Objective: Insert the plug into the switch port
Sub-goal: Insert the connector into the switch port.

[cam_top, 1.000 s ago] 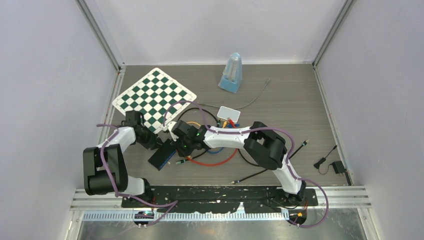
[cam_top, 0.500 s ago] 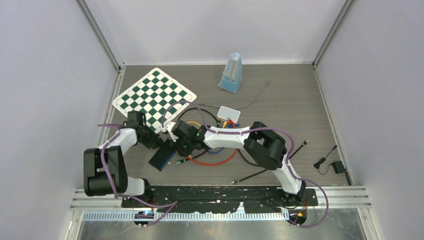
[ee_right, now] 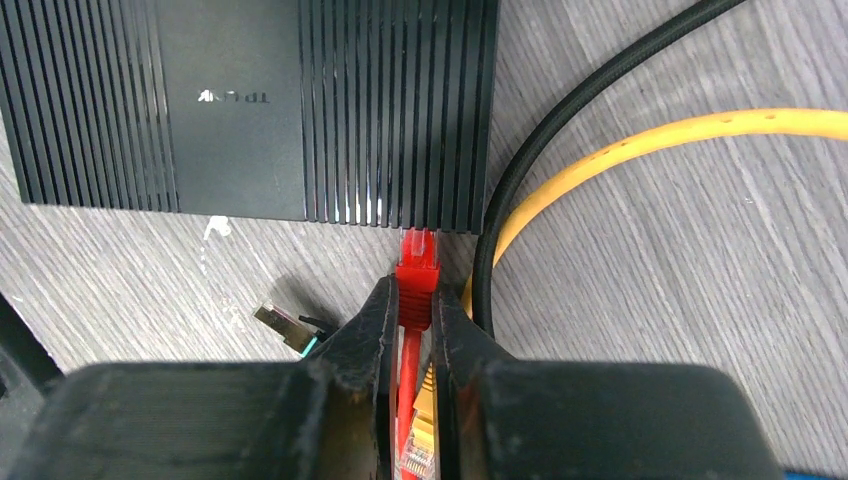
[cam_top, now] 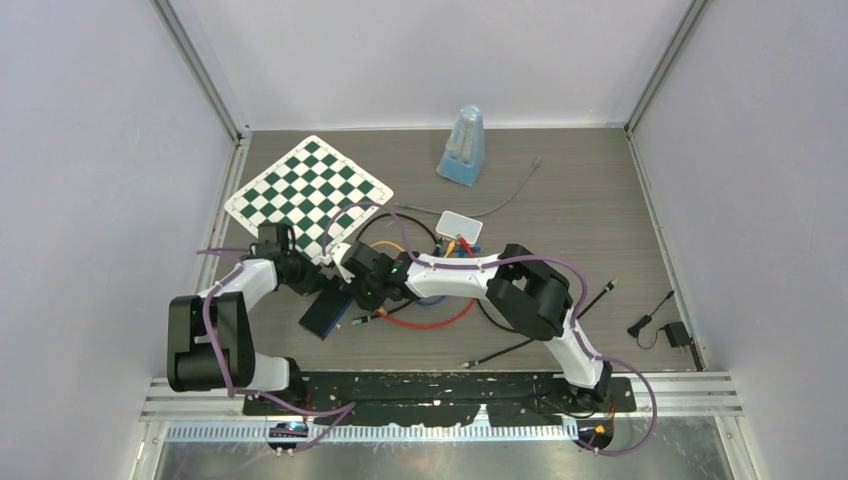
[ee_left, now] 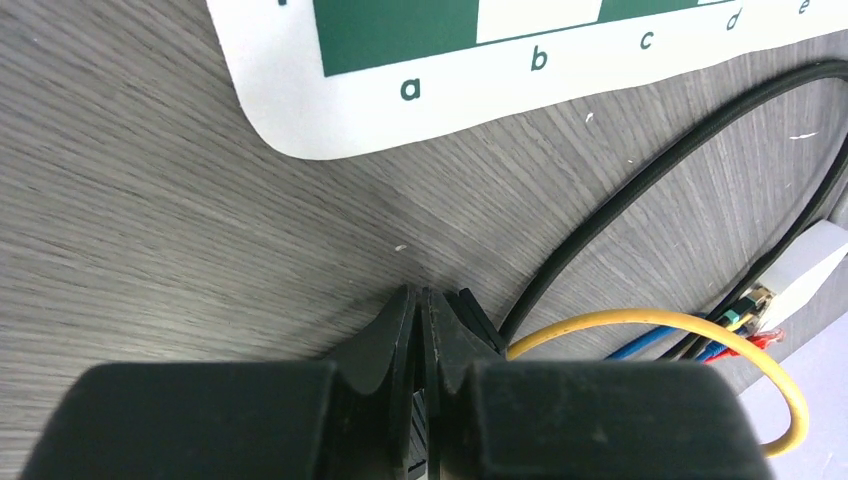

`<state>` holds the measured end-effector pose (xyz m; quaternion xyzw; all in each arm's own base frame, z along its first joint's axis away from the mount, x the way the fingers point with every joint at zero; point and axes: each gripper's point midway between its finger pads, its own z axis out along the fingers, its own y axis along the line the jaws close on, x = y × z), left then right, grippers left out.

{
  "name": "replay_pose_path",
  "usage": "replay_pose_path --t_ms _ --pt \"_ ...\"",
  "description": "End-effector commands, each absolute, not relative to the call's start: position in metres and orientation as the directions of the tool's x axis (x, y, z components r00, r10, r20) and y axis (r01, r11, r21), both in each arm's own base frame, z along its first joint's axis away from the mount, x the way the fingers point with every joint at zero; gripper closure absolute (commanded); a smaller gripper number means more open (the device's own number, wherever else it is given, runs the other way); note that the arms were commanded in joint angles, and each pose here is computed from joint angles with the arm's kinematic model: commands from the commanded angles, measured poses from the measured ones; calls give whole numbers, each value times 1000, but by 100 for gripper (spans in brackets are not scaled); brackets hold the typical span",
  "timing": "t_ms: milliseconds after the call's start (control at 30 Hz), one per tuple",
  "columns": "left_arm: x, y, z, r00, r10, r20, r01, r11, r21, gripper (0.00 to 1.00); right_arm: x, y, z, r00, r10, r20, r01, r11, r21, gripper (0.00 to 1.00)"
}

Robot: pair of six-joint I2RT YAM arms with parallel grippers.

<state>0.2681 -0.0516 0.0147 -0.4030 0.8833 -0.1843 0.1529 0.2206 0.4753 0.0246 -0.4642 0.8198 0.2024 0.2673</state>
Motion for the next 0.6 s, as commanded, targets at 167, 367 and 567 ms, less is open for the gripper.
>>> replay_pose_path --t_ms 167,367,567 --pt "217 -98 3 -679 -724 119 -682 563 -466 94 278 534 98 -309 -400 -863 -839 542 49 95" --pt "204 -108 -9 -699 -701 144 -674 576 -463 94 280 544 107 -242 -382 -892 -863 504 18 95" --pt "206 -106 -1 -689 -713 131 -679 572 -460 96 284 527 103 -251 -337 -908 -824 567 17 95"
